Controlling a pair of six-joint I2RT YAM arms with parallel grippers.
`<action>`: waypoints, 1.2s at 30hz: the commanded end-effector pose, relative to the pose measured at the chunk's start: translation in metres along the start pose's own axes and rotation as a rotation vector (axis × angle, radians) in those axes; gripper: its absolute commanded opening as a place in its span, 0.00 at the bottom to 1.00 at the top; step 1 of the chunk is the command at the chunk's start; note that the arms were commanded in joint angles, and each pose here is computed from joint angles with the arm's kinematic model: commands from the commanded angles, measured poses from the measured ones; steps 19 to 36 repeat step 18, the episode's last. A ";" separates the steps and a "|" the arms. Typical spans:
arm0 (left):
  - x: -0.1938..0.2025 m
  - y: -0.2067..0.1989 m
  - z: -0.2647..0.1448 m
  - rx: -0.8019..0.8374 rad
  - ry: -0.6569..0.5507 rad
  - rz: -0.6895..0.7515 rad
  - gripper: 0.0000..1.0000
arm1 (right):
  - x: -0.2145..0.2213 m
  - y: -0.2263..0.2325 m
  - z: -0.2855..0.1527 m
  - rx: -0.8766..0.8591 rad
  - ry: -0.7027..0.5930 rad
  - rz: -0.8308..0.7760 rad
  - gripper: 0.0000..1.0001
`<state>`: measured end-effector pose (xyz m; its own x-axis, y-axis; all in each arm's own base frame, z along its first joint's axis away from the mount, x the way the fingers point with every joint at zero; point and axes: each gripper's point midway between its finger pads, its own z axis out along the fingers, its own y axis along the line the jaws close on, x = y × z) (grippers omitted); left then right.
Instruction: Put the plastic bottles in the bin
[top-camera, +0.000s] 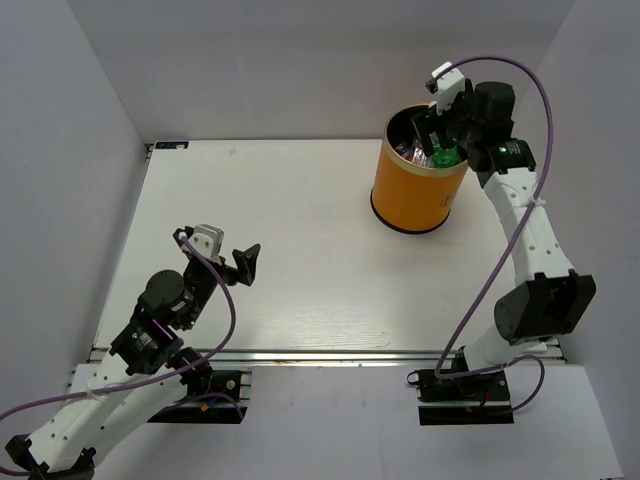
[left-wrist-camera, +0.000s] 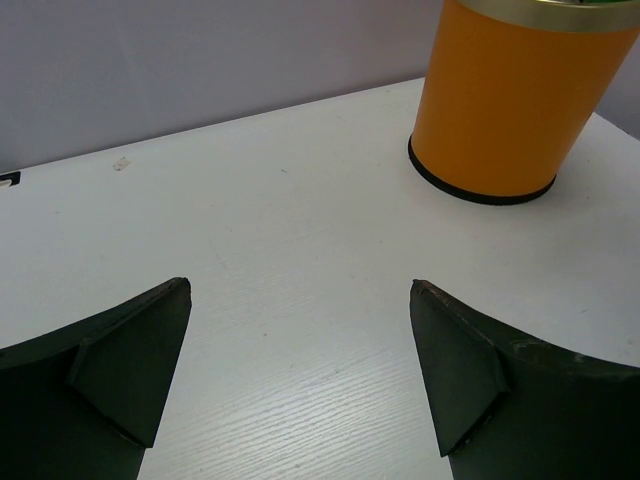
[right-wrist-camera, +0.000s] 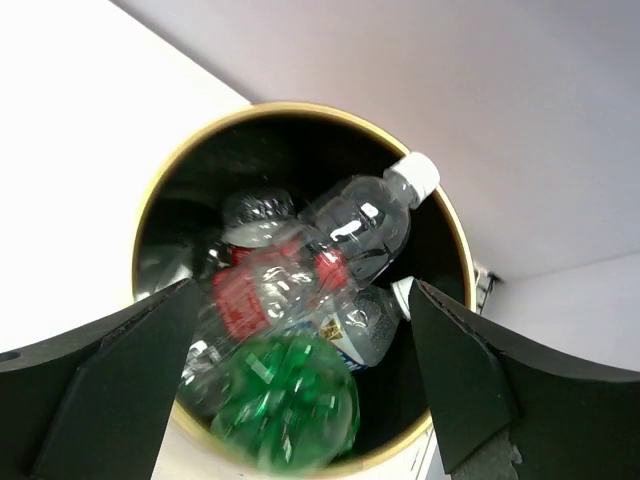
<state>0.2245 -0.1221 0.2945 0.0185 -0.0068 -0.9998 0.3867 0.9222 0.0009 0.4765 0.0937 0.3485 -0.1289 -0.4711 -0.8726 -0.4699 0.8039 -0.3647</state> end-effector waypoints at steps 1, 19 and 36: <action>0.001 -0.007 0.002 0.038 0.004 0.009 1.00 | -0.053 0.000 -0.048 -0.012 -0.137 0.007 0.90; 0.012 -0.033 0.009 0.181 0.036 0.046 1.00 | 0.046 0.136 -0.212 -0.165 -0.240 0.146 0.90; 0.012 -0.033 0.009 0.181 0.036 0.046 1.00 | 0.046 0.136 -0.212 -0.165 -0.240 0.146 0.90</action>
